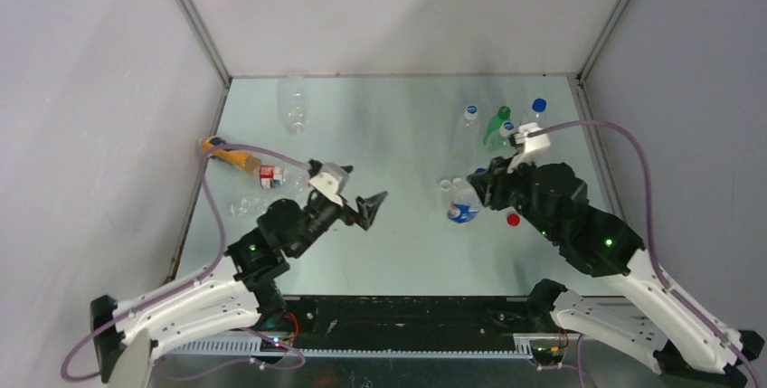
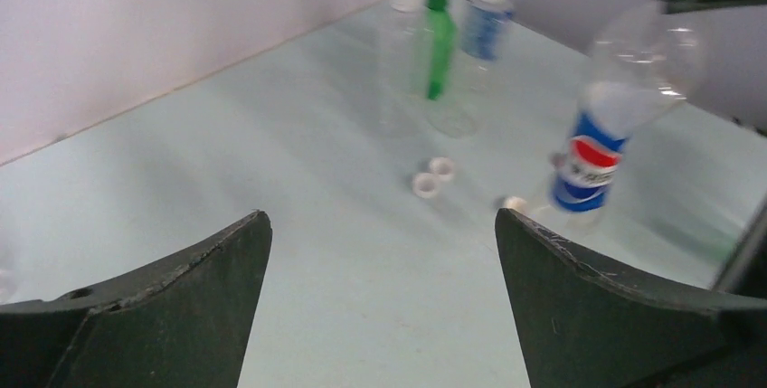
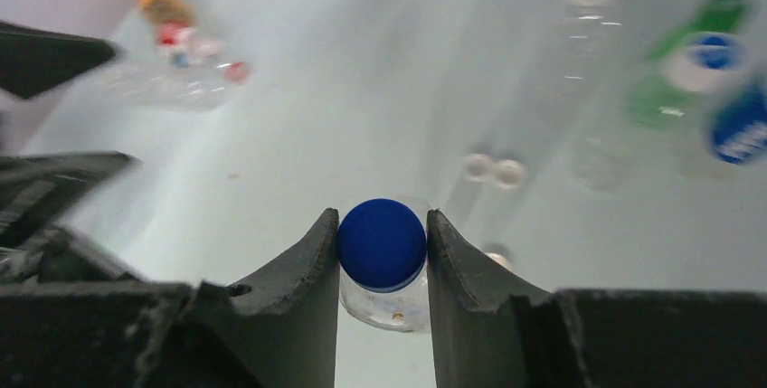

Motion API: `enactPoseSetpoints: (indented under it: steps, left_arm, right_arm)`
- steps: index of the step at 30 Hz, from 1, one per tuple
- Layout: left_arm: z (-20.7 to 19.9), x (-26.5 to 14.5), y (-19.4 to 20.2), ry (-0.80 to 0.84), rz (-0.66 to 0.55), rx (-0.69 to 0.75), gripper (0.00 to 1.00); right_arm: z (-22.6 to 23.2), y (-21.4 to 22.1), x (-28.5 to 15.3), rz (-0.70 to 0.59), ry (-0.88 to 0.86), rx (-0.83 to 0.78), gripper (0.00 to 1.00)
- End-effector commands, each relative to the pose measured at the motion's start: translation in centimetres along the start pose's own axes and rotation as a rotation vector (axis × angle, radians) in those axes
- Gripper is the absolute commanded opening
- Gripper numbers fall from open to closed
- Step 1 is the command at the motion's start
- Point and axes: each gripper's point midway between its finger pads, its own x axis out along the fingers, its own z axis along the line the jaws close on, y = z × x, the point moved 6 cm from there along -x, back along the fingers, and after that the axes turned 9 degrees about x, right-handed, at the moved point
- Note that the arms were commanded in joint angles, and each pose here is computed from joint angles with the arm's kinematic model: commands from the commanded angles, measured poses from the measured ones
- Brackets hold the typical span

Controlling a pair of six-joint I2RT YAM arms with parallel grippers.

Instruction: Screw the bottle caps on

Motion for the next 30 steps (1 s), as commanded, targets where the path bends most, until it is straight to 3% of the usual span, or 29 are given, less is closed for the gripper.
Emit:
enactPoseSetpoints:
  steps: [1,8,15,23,30]
  left_arm:
    - [3.7,-1.8,0.0,-0.136,0.032,-0.055,1.00]
    - [8.4,-4.7,-0.2,-0.327,0.120,0.010,1.00]
    - [10.1,-4.8,0.9,-0.427,0.130,0.096,1.00]
    - [10.0,-5.1,2.2,-0.437,0.110,0.106,1.00]
    - [10.1,-5.2,2.6,-0.450,0.109,0.123,1.00]
  right_arm:
    - [-5.0,-2.5,-3.0,-0.083,0.303,-0.065,0.00]
    - [-11.1,-5.5,-4.9,-0.279,0.642,-0.055,0.00]
    - [-15.6,-6.6,-2.3,-0.415,0.639,0.025,0.00]
    - [-19.0,-6.1,1.0,-0.424,0.606,0.002,0.00]
    - [-20.6,-4.3,3.0,-0.330,0.590,0.000,0.00]
